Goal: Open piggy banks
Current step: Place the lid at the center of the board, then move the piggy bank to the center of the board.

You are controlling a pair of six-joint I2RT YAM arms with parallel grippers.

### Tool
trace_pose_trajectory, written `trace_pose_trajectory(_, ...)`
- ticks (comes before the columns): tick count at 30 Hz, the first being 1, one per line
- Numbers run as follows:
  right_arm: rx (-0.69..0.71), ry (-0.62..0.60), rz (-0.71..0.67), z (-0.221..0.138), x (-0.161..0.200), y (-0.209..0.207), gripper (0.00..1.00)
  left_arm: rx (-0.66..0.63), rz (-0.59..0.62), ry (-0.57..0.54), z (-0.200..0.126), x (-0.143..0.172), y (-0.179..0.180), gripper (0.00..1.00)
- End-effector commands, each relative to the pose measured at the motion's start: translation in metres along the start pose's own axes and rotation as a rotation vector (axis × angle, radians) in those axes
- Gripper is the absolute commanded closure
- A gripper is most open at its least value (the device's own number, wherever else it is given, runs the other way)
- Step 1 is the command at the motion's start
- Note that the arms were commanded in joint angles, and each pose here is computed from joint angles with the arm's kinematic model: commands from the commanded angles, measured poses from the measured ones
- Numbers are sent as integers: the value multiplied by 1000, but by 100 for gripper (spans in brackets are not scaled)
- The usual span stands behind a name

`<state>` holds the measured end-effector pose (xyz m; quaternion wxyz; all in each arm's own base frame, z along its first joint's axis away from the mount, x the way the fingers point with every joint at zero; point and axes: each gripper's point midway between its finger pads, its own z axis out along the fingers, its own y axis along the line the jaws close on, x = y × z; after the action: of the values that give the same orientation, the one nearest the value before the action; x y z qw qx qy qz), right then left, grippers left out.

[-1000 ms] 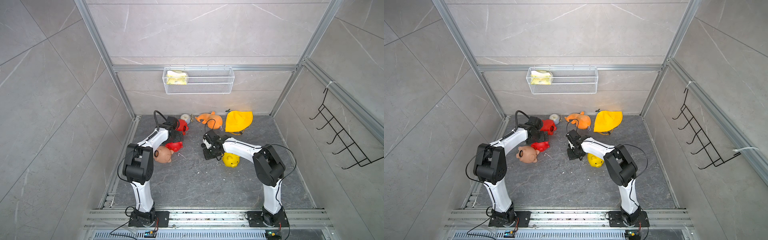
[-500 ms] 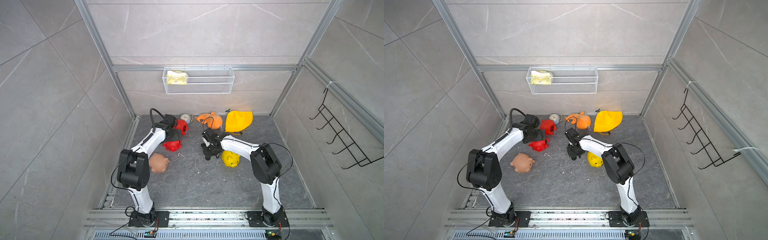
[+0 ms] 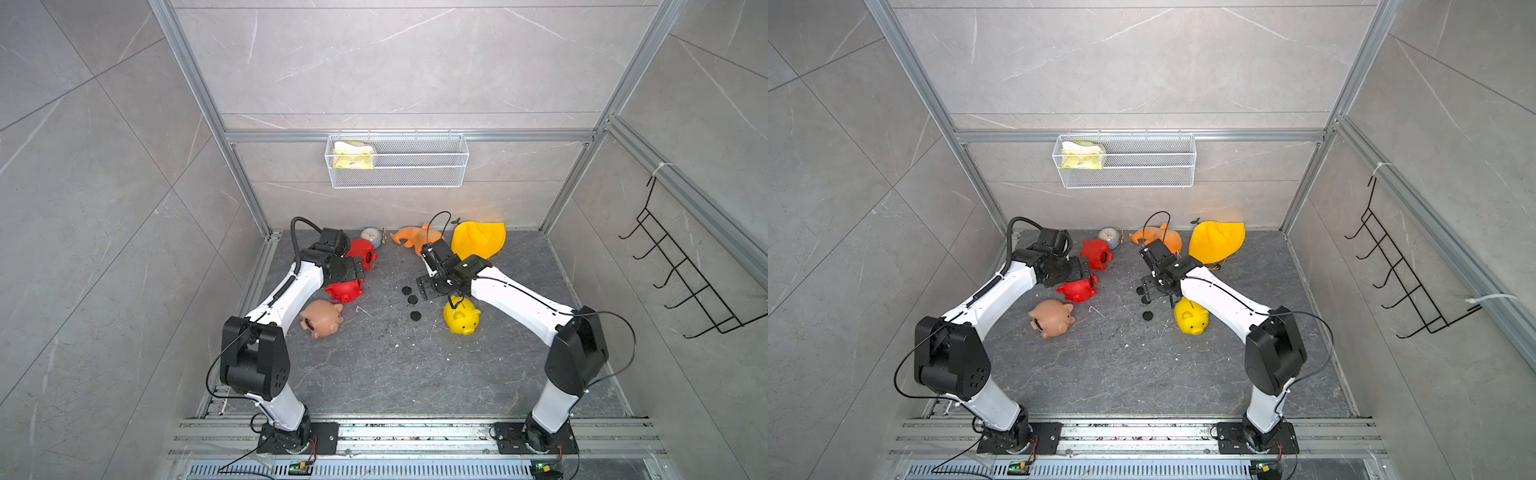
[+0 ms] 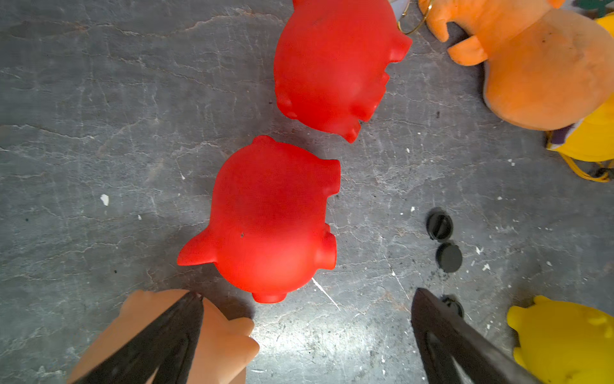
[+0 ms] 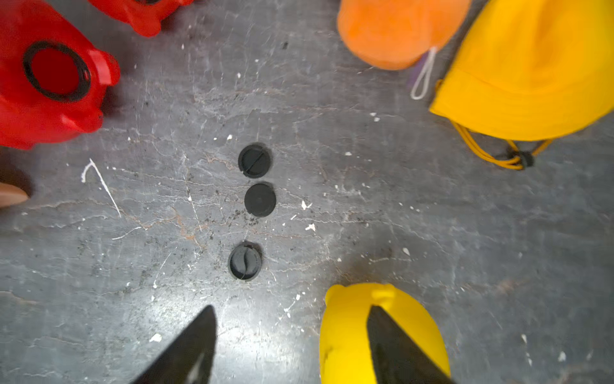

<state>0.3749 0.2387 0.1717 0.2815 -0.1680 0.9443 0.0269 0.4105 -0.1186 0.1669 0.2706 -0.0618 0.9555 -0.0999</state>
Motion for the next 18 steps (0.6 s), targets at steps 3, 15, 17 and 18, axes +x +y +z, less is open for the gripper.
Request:
trace_pose_trajectory(3,-4,-10,115,-26,20,-33,0,168,-43,-83,-29,-4,-24,0)
trace_pose_trajectory(15,-117,77,334,-1,101,-59,0,326,-93,-113,-47,26,-37,0)
trace_pose_trajectory(17,-142,94,325,7,109,-54,0,335,-97,-105,-45,31,-38,0)
trace_pose_trajectory(18,-170,102,321,10,111,-49,0,339,-100,-101,-43,32,-38,0)
